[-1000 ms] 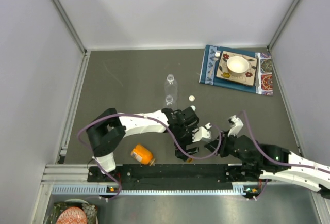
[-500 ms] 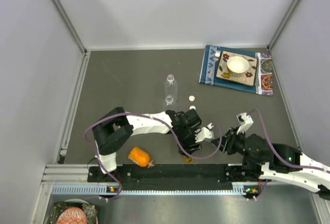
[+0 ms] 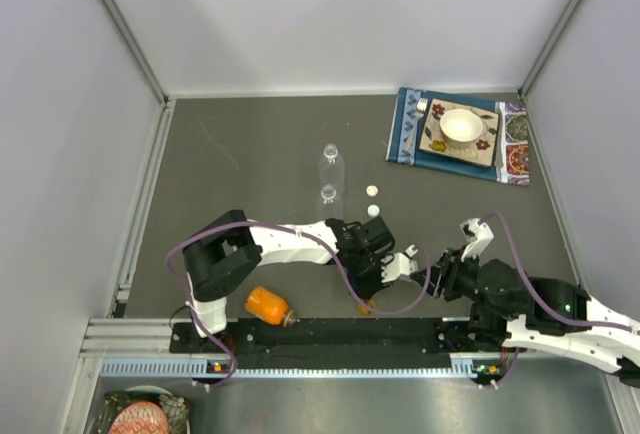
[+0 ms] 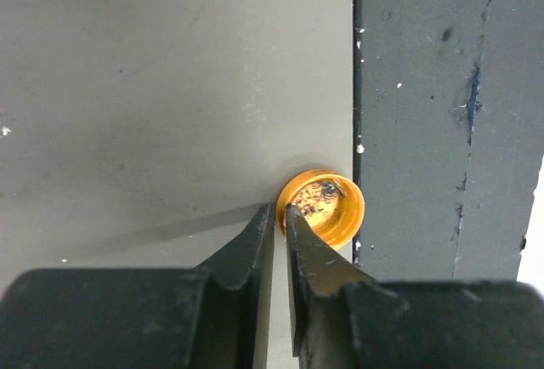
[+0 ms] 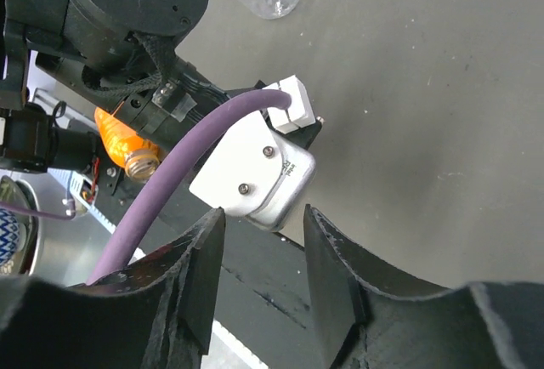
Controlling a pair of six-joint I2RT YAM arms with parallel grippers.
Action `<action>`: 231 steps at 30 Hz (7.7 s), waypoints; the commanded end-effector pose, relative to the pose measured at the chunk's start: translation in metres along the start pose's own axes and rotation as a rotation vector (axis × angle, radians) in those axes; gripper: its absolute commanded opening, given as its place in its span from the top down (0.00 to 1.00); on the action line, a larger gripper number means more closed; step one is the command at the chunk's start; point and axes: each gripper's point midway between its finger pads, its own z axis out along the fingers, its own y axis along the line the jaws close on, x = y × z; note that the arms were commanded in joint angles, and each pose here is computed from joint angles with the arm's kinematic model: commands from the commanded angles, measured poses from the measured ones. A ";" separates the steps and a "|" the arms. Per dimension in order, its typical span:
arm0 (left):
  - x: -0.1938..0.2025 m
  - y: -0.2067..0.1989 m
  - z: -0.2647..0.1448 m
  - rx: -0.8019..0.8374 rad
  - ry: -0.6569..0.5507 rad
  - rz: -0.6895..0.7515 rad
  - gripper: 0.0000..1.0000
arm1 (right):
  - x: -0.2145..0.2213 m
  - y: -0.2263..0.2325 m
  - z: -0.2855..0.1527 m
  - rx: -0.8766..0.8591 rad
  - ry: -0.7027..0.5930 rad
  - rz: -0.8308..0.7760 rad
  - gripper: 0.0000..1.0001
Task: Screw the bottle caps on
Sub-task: Pick up the bottle cap from the center of the board, then pick up the plastic bottle at the center of the board.
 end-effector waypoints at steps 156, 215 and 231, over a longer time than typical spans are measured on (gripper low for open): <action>-0.068 0.112 -0.480 -0.773 -0.766 0.409 0.02 | -0.192 0.186 -0.028 -0.382 -0.680 -0.761 0.65; 0.196 -0.028 -0.127 -0.074 0.082 0.390 0.17 | -0.176 0.157 -0.031 -0.337 -0.590 -0.662 0.64; 0.186 -0.013 -0.109 -0.161 0.089 0.345 0.39 | -0.168 0.154 -0.025 -0.335 -0.563 -0.650 0.64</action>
